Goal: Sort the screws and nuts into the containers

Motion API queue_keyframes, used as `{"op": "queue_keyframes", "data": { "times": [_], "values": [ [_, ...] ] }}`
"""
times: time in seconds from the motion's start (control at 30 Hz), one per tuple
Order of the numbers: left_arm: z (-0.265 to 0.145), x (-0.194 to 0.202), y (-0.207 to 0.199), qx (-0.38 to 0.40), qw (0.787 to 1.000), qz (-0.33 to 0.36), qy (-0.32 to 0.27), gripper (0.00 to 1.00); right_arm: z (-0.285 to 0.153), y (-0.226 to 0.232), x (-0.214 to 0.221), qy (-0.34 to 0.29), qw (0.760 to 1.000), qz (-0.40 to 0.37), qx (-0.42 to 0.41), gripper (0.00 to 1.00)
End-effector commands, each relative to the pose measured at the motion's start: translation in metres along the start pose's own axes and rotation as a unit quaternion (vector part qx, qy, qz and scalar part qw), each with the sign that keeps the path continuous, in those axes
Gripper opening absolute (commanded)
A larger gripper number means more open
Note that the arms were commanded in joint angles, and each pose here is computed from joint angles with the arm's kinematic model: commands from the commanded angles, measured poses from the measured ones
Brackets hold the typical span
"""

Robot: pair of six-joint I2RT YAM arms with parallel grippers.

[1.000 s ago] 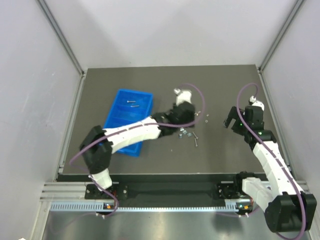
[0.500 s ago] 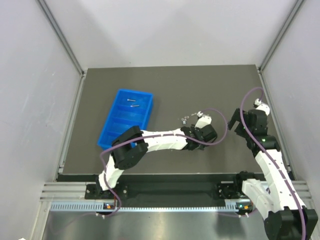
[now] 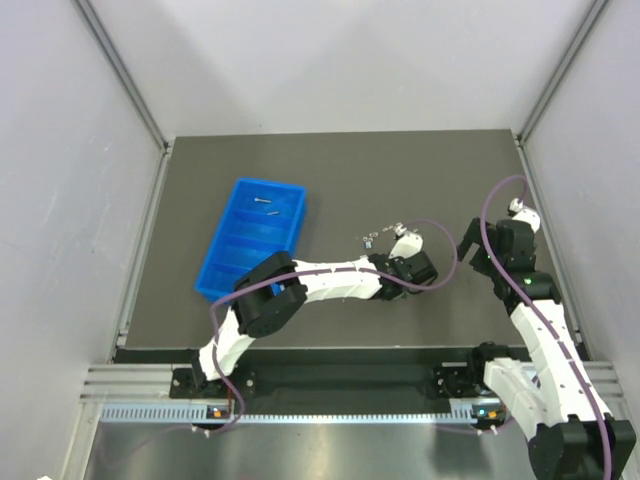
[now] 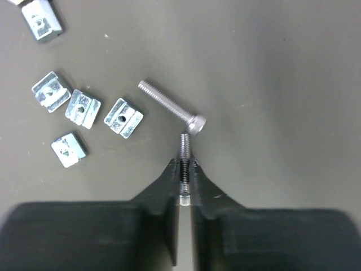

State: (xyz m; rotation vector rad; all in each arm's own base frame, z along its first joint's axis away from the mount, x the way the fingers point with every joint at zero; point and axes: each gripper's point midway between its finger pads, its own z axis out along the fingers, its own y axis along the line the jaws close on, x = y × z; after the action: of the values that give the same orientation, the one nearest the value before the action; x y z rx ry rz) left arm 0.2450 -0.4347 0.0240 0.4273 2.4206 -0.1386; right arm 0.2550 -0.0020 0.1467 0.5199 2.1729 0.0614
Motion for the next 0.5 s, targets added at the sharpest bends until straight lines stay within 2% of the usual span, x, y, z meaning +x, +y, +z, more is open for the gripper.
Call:
{"op": "queue_keyframes", "data": {
  "times": [0.0, 0.03, 0.2, 0.3, 0.4, 0.43, 0.47],
  "values": [
    [0.005, 0.008, 0.006, -0.019, 1.000, 0.008, 0.010, 0.07, -0.003, 0.001, -0.006, -0.014, 1.000, 0.005, 0.001, 1.00],
    [0.002, 0.004, 0.007, -0.018, 1.000, 0.006, 0.006, 0.00, -0.004, 0.001, -0.006, -0.014, 1.000, 0.006, -0.001, 1.00],
    [-0.028, -0.030, 0.019, -0.008, 0.999, -0.008, -0.032, 0.00, -0.006, 0.005, -0.009, -0.016, 1.000, 0.009, -0.010, 1.00],
    [-0.064, -0.068, 0.036, 0.007, 0.997, -0.036, -0.074, 0.00, -0.007, 0.009, -0.012, -0.020, 1.000, 0.011, -0.020, 1.00],
    [-0.089, -0.110, 0.076, 0.011, 0.989, -0.092, -0.117, 0.00, -0.008, 0.020, -0.017, -0.027, 0.998, 0.011, -0.048, 1.00],
    [-0.094, -0.126, 0.107, -0.001, 0.983, -0.124, -0.132, 0.00, -0.009, 0.027, -0.016, -0.025, 0.997, 0.008, -0.068, 1.00],
    [-0.095, -0.141, 0.121, -0.003, 0.977, -0.149, -0.154, 0.01, -0.009, 0.032, -0.018, -0.029, 0.996, 0.009, -0.081, 1.00]
  ]
}}
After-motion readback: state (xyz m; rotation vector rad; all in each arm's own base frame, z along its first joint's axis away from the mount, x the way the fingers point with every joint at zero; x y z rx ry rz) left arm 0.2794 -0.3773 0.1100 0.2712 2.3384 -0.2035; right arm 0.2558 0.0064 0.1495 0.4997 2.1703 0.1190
